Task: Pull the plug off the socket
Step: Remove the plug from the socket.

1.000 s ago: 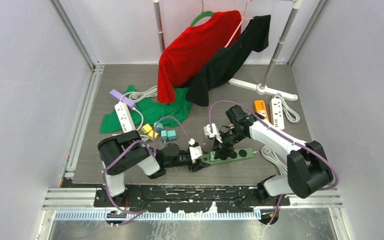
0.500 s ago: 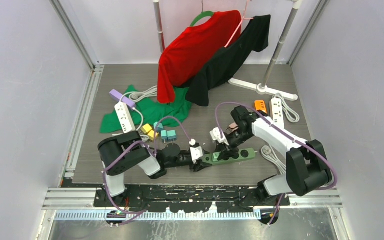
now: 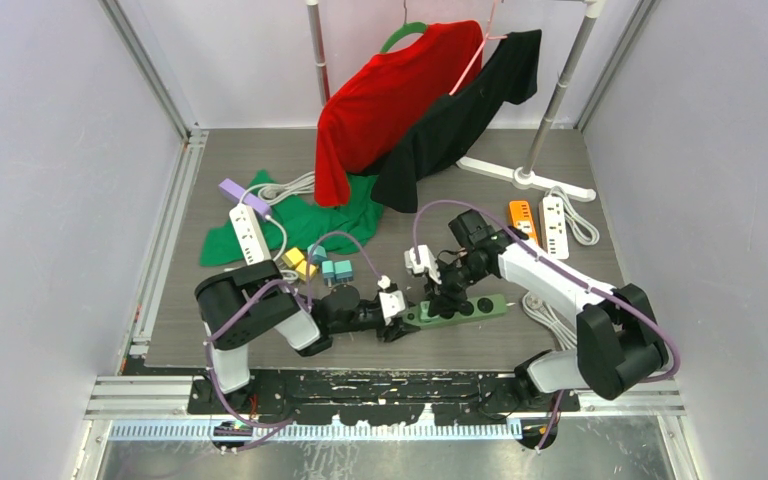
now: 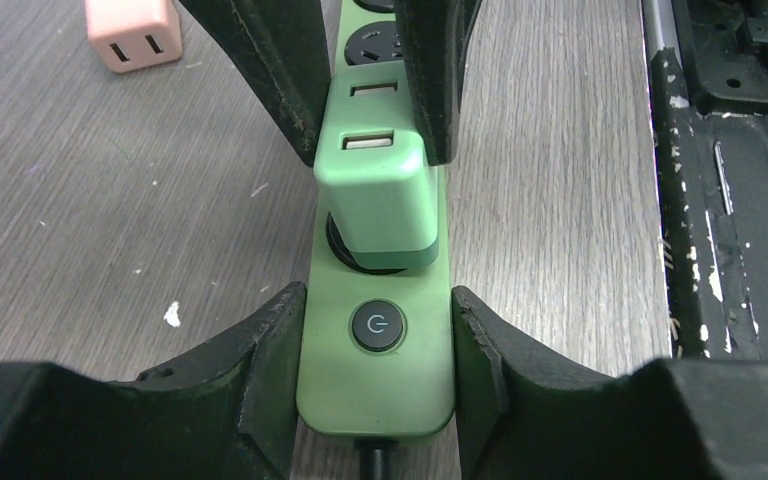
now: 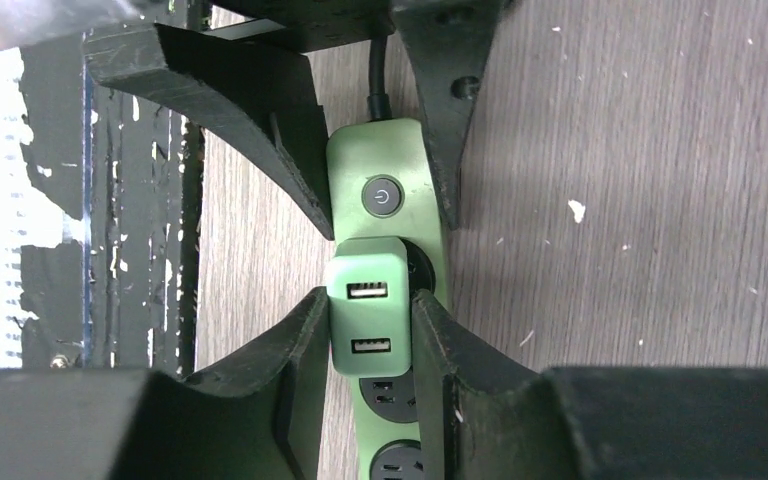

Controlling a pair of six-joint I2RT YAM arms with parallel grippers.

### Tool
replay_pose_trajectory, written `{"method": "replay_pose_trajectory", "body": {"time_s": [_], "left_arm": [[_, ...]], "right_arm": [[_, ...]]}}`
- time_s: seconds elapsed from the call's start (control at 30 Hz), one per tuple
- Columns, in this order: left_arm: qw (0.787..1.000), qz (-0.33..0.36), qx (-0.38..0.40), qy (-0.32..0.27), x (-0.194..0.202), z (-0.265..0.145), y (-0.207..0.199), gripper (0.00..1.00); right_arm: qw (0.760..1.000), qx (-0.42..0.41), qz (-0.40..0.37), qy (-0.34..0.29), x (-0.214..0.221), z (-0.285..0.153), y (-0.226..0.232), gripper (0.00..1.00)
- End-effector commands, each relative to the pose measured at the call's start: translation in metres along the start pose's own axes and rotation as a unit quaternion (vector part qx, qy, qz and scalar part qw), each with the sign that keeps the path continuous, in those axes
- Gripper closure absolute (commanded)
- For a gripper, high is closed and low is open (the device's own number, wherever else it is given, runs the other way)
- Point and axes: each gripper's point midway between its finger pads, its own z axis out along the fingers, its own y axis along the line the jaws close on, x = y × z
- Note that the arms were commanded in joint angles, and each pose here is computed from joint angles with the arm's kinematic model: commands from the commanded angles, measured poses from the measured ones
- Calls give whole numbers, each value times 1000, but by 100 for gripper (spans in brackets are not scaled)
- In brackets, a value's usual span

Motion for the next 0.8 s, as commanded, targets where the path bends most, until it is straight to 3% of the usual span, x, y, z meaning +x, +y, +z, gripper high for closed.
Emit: {"method": "replay_pose_trajectory", "body": {"time_s": [0.0,0.17,0.3,0.4,0.6,0.77], "left_arm": [[1000,12,8,-6,-2,-1,-3,100],[1000,12,11,-6,-2,-2,-4,100],[1000,13,12,-7,-2,-3,-5,100],[1000,12,11,-7,-2,-2,-4,100],[1000,11,9,-6,-2,-2,-3,100],[1000,11,9,-4,-1,-1,-3,100]], "right_arm": [[989,140,19,48,10,-46,-58,98],[998,10,-58,-11,6,-46,1,98],[984,-83,-124,-95,-4,-30,44,99],[978,-110,-133,-115,-17,-18,51,99],[994,-30,-61,-91,-38,-6,9,99],[994,108,-6,-24,-25,-40,-41,99]]}}
